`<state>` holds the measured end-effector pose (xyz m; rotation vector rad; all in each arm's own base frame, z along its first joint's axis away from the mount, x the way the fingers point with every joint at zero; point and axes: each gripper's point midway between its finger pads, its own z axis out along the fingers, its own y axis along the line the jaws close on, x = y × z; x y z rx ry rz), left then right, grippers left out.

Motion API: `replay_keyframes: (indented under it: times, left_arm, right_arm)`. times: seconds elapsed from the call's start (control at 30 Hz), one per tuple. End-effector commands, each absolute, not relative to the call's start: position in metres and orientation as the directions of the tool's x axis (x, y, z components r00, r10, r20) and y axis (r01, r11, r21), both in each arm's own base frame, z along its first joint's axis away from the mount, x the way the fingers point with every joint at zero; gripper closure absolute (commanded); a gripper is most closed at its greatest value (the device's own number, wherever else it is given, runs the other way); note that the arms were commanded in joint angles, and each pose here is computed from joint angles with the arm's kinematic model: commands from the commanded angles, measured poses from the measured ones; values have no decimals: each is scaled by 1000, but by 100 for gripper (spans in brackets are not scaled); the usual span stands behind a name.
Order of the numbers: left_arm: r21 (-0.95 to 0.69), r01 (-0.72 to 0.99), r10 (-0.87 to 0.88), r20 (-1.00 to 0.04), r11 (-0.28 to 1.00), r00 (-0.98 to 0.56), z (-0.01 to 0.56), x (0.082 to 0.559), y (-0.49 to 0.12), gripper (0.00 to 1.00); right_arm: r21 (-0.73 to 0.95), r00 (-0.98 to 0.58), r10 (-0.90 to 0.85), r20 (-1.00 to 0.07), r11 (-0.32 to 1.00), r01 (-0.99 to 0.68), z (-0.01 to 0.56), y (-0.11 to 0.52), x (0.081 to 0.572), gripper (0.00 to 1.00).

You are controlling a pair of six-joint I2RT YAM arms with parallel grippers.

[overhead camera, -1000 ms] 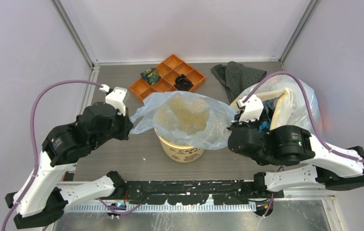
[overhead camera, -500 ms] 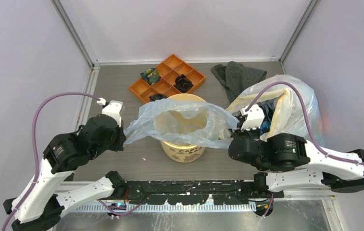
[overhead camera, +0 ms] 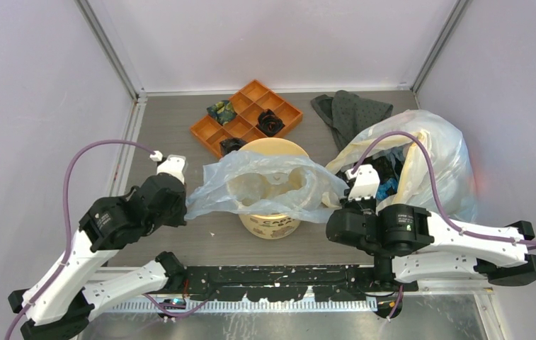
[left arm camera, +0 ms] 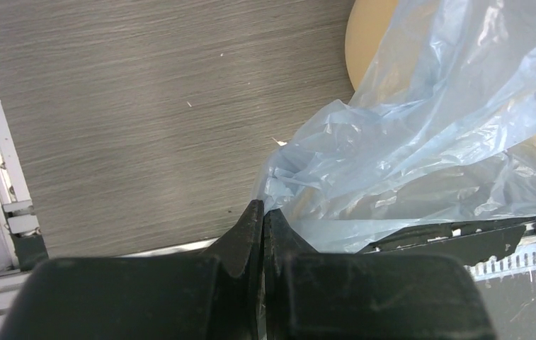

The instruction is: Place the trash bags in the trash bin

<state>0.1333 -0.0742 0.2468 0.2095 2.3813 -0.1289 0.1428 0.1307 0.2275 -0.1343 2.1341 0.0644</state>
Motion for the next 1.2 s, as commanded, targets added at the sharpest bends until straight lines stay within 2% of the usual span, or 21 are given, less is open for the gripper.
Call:
replay_keyframes:
  times: [0.0,0.3,0.53,0.93,1.17]
  left_arm:
    - [-75,140,45,-714,987,-698,250,137,-73,99]
    - [-114,133,8,-732,985,-681,243,145,-84,100]
    - [-150,182,15,-731,972,-682,267,137,-87,99]
    - [-151,175,13,-721,973,-693,242,147,-100,100]
    - [-210,198,-22,-737,957,-676,255,147,-108,99]
  right_arm:
    - [78,-528,23,-849,993,-83,225,136,147,99]
    - [31,-588,-15,-809,997,-69,193,147,159,100]
    - [-6,-597,-6,-802,1000,-1,199,116,171,100]
    - [-44,-615,-35,-788,999,0,189,136,195,99]
    - [-31,-614,0,-789,999,40,191,125,210,99]
